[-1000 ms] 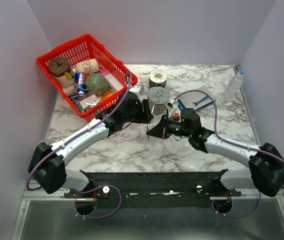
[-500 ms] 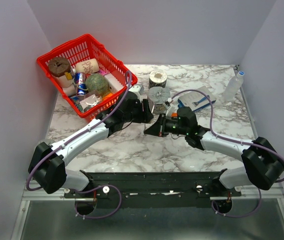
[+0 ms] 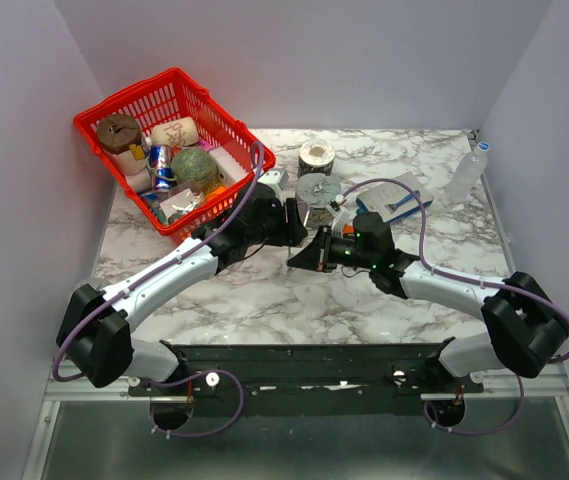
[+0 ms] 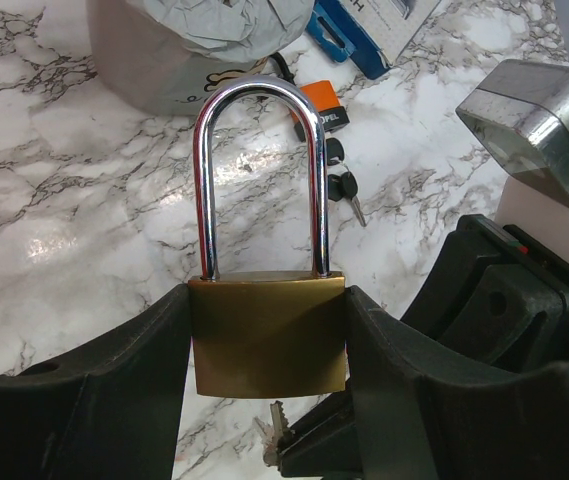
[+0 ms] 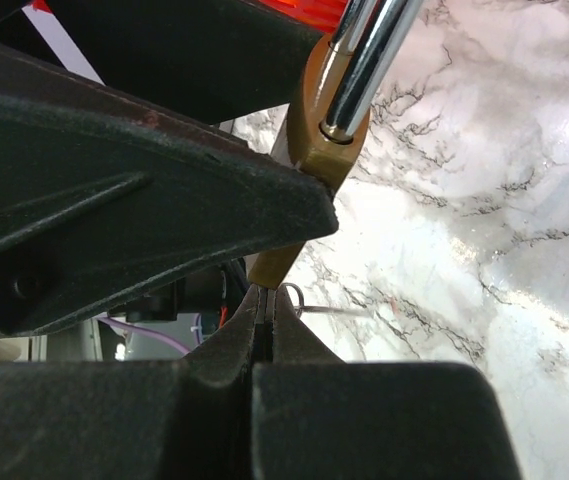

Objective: Unlock with the key

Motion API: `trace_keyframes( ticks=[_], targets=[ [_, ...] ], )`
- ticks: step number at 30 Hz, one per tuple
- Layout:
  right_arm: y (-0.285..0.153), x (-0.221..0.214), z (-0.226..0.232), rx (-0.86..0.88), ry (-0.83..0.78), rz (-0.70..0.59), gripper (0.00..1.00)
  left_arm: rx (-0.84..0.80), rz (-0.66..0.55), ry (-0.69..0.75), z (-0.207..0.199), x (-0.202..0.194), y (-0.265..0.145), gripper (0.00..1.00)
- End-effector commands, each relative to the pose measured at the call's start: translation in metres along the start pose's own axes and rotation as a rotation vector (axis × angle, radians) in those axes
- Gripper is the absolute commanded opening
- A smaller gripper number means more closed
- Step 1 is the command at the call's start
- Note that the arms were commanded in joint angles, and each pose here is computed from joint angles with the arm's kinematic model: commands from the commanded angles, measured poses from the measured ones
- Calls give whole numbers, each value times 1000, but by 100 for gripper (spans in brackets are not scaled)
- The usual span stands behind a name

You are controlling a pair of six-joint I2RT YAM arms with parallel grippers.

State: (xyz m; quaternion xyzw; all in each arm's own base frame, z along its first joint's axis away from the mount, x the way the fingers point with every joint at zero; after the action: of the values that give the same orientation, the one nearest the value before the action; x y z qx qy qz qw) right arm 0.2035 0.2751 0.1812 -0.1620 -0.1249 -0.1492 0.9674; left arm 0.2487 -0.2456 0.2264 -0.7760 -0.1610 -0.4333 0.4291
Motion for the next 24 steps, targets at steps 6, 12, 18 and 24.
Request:
trace_keyframes(
  ticks=[6, 12, 18, 24],
  targets=[
    [5, 7, 5, -1, 16, -39, 1, -21, -115, -9, -4, 23, -10, 0],
    [6, 7, 1, -18, 29, -40, 1, -21, -117, -7, -5, 23, -10, 0],
    [6, 7, 1, -23, 29, -47, 1, -22, -116, -7, -5, 23, -11, 0],
    [6, 7, -1, -35, 39, -53, 1, -25, -115, -6, -5, 23, -11, 0]
  ],
)
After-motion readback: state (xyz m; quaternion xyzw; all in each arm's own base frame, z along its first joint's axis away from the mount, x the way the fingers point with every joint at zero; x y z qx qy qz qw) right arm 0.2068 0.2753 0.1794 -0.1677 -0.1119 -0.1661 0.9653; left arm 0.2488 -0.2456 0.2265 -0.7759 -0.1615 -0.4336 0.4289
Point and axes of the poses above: each gripper's point midway between its finger pads, its own y axis out along the fingers, its own z axis along the line the jaws close on, x = y × z, the point moved 7 cm from there along -y, back along the fingers, and after that the axes turned 15 degrees about y, right-handed, at the moved point
